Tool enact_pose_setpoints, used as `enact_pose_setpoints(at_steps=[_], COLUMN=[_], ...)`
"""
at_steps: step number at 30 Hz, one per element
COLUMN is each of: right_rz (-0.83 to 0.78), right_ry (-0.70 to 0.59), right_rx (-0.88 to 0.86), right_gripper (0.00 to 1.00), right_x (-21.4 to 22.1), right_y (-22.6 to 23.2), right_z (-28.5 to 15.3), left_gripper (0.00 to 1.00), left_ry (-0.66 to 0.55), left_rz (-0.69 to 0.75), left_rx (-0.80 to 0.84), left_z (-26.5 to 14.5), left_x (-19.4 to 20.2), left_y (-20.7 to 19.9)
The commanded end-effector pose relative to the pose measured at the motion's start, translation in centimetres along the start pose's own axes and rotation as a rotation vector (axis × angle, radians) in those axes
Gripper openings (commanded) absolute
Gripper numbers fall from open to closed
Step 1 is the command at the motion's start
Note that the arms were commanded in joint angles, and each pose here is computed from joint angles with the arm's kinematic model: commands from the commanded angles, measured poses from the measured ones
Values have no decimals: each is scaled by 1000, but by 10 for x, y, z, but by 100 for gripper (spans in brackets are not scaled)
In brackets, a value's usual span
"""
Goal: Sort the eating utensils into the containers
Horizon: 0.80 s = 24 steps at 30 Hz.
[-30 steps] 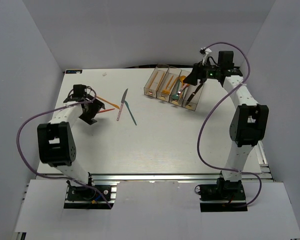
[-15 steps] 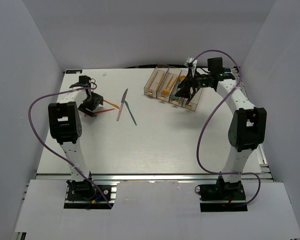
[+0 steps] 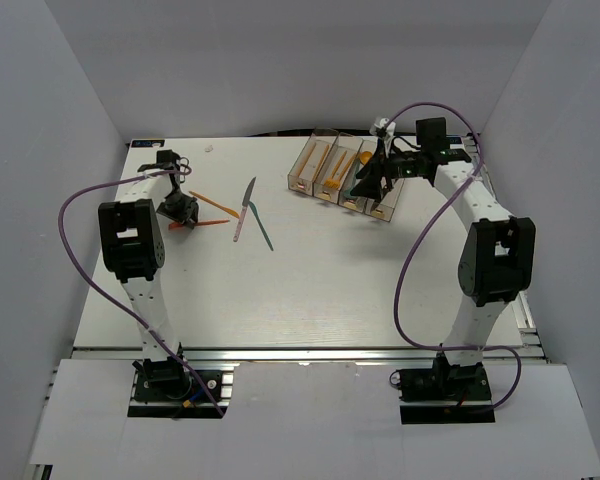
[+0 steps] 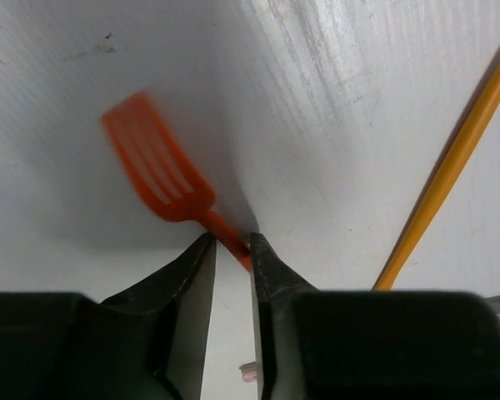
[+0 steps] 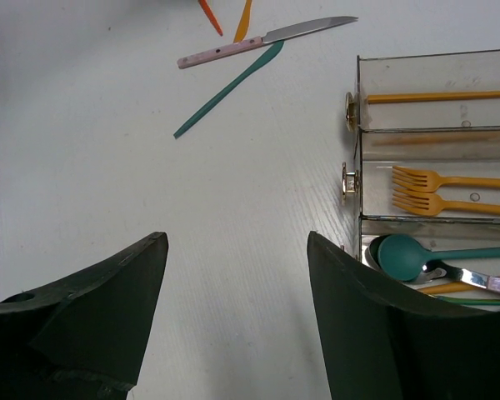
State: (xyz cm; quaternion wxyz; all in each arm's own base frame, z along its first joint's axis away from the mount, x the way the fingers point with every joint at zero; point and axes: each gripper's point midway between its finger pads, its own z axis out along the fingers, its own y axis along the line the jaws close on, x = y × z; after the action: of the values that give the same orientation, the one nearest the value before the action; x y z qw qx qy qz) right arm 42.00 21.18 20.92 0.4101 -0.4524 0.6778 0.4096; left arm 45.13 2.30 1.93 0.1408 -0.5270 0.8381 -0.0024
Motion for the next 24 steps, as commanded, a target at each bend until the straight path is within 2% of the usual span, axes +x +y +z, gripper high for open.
enact_pose_setpoints(at_steps=[1,2,5,9,13,18,21,24], right_rz=[-66,-66,-66,-61,-53,-59,-68,-99], right_ry=[-48,-49,-49,-52,-49,-50,-49,-49], right_rx=[1,-1,-3,-12,-18,-21,-11,3], right_gripper=[74,74,74,74,74,74,74,74], right_x=[-23,-23,-23,-23,-19,-21,-24,-29], right_y=[10,11,14,19,23,25,23,21], right_z=[-9,-9,-10,-11,-10,-9,-10,-12], left_gripper=[33,26,14,6,5,0,0,0], left_ry=[15,14,0,-35,-79,-86,-85,-96], left_rz=[32,36,48,72,100,119,132,198], left_rx=[-72,-72,-71,-41,-6,23,67,196], left_z=[11,11,6,-8,-23,-33,-43,-62], left_x=[4,4,1,-8,-18,-19,-20,-23], left_y=[21,22,25,20,15,12,6,-16])
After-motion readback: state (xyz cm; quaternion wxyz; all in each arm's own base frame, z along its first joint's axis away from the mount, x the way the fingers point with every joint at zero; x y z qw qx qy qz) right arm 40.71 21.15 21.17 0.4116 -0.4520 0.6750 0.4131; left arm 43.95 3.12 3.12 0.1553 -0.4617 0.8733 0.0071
